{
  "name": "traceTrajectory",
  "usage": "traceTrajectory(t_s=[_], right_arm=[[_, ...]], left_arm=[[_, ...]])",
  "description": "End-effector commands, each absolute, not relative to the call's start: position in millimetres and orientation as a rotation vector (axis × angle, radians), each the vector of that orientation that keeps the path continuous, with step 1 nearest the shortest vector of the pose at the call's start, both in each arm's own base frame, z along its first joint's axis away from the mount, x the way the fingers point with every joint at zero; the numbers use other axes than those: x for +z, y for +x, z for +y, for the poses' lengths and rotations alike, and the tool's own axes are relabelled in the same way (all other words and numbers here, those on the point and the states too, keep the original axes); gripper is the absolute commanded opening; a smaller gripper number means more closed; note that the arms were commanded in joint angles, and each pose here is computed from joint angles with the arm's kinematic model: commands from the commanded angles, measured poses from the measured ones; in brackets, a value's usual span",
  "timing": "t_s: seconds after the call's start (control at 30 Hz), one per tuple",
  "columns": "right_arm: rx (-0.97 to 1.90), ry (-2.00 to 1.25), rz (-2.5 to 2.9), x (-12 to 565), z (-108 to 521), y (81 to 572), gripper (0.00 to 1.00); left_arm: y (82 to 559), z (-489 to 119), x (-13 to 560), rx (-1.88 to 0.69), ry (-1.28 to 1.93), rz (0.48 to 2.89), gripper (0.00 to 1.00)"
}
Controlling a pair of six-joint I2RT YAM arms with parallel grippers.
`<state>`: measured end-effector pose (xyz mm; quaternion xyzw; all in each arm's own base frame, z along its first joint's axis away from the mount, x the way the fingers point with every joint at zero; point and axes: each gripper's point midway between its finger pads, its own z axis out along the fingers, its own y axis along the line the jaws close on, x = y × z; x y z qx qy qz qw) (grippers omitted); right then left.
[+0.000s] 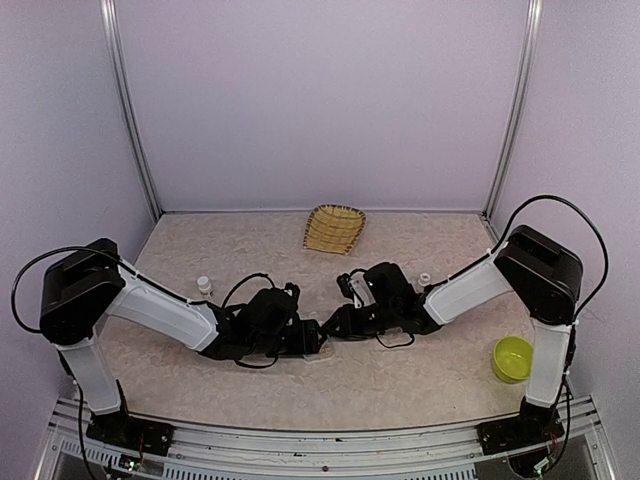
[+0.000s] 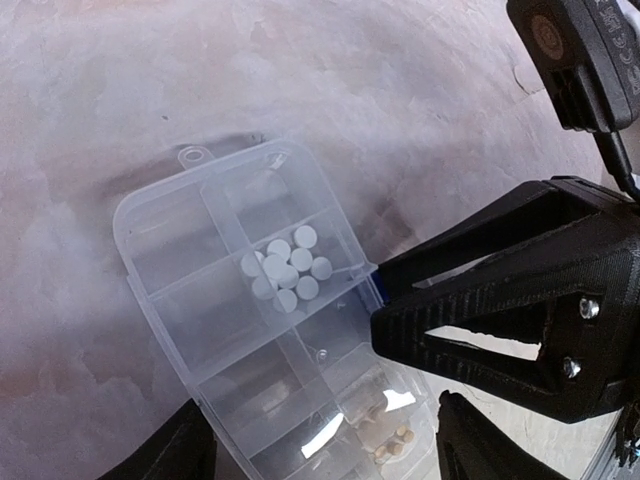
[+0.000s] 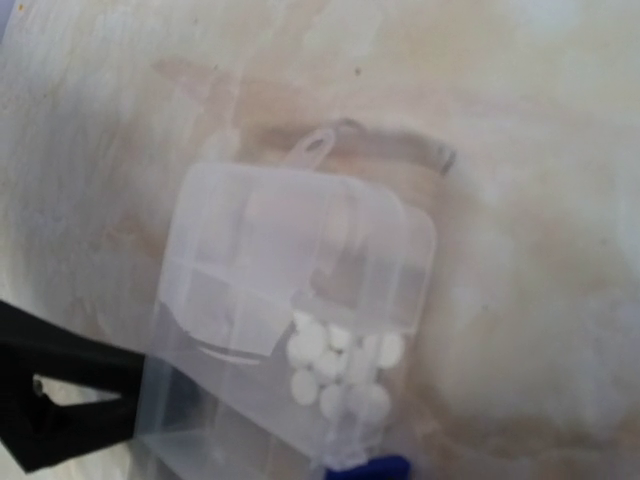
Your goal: Sort the pills into containers
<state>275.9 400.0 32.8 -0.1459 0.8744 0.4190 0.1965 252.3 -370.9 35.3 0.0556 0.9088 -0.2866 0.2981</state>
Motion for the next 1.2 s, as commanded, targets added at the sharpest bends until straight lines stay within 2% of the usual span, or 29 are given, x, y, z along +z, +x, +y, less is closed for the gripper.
traceTrajectory(t_s=[0.0,0.3,0.57,0.77,0.97,1.17], right_arm=[[1.186,-0.421,2.493,24,407,262,0.25],[1.224,-0.416,2.511,21,411,255,0.25],[1.131,-0.424,2.496,33,398,259,0.47],[1.063,-0.431,2.481,47,384,260,0.68],[0.974,-0.361,2.497,50,348,258,0.75],[0.920,-0.265,2.476,62,311,257,0.76]], left_arm=[[248,-384,36,-0.840,0.182,2.404,0.71],[249,-383,34,-0.845,0.177,2.404,0.71],[255,-367,47,-0.836,0.161,2.365,0.86],[263,-373,53,-0.859,0.184,2.345,0.89],[273,-387,58,-0.915,0.237,2.302,0.89],[280,-416,72,-1.079,0.372,2.212,0.89]])
